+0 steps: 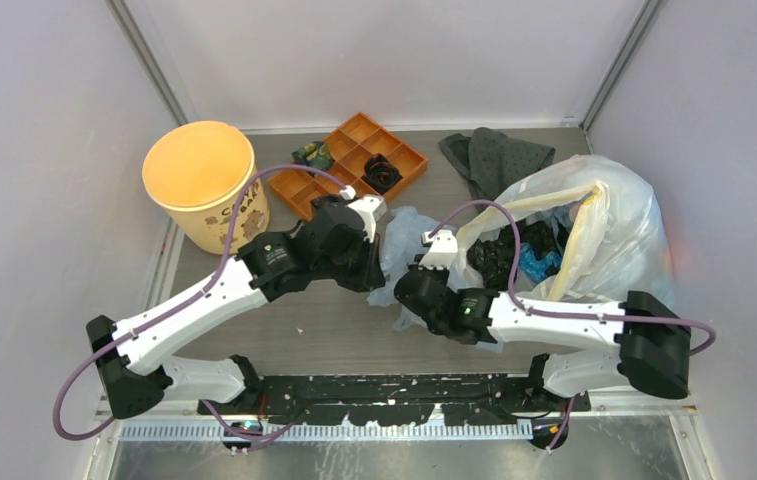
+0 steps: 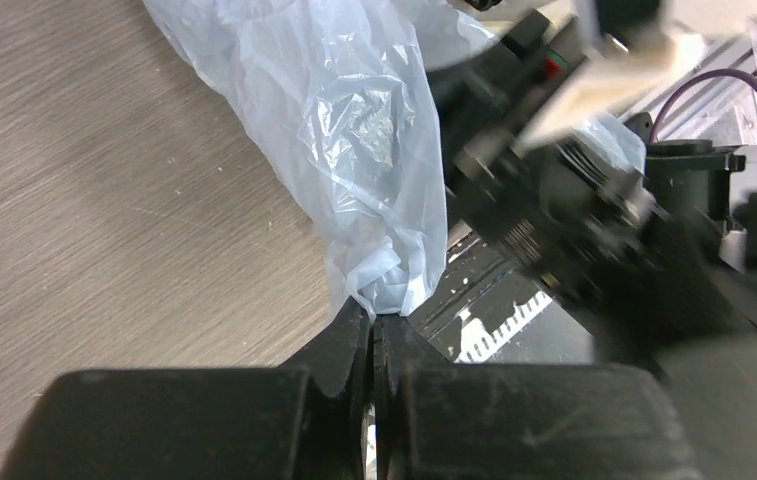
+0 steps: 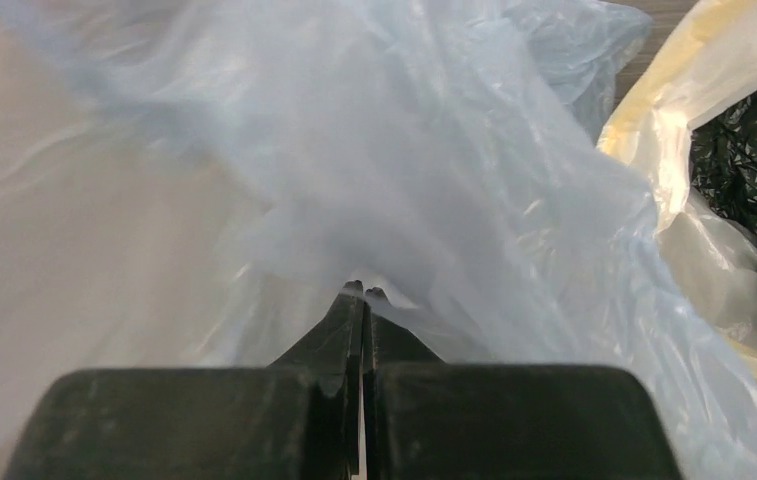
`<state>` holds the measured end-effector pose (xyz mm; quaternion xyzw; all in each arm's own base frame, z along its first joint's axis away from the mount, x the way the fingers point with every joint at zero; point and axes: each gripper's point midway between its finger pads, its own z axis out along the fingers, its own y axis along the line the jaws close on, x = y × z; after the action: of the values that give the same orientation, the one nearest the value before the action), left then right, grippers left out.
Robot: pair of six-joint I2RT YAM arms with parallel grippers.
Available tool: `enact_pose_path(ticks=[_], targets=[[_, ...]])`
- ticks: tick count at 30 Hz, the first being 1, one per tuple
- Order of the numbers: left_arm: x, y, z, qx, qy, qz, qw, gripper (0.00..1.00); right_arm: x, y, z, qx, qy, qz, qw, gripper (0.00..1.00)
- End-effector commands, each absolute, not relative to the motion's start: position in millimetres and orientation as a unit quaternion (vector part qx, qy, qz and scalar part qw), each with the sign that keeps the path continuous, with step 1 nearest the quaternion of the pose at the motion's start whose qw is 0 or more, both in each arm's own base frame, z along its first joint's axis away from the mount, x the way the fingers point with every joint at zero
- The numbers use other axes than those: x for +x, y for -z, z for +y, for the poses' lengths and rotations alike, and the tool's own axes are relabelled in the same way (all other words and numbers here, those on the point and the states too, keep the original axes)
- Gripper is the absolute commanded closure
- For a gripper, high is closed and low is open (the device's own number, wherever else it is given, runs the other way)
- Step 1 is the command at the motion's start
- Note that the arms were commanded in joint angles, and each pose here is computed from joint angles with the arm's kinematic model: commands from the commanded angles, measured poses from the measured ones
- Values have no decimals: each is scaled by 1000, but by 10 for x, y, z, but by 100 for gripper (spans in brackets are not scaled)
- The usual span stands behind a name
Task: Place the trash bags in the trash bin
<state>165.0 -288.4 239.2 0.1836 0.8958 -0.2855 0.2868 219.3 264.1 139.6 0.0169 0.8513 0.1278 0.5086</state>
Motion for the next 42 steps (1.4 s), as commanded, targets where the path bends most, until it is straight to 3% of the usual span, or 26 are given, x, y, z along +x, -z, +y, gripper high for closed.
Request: enact_pose_path(ticks=[1,13,24,29,35,42], targets=[[1540,-2680,-2940,193,328,879,287,100,2572,-1489,2670,107,-178,809,550,99],[1369,-3153,-3175,211,420,838,278,100,2854,-1379,2812,112,-195,786,576,99],[1315,-3466,-3217,247,445,809,294,100,2886,-1372,2989,26,-195,784,589,99],[1363,-3511,-3010,247,405,821,319,100,2833,-1516,2920,15,-207,773,600,99],[1611,-3327,-2666,246,280,861,345,99,2672,-1900,2872,-51,-226,759,608,99],[1524,-3516,-2815,307,311,834,337,99,2497,-1970,2909,-150,-234,734,620,99]])
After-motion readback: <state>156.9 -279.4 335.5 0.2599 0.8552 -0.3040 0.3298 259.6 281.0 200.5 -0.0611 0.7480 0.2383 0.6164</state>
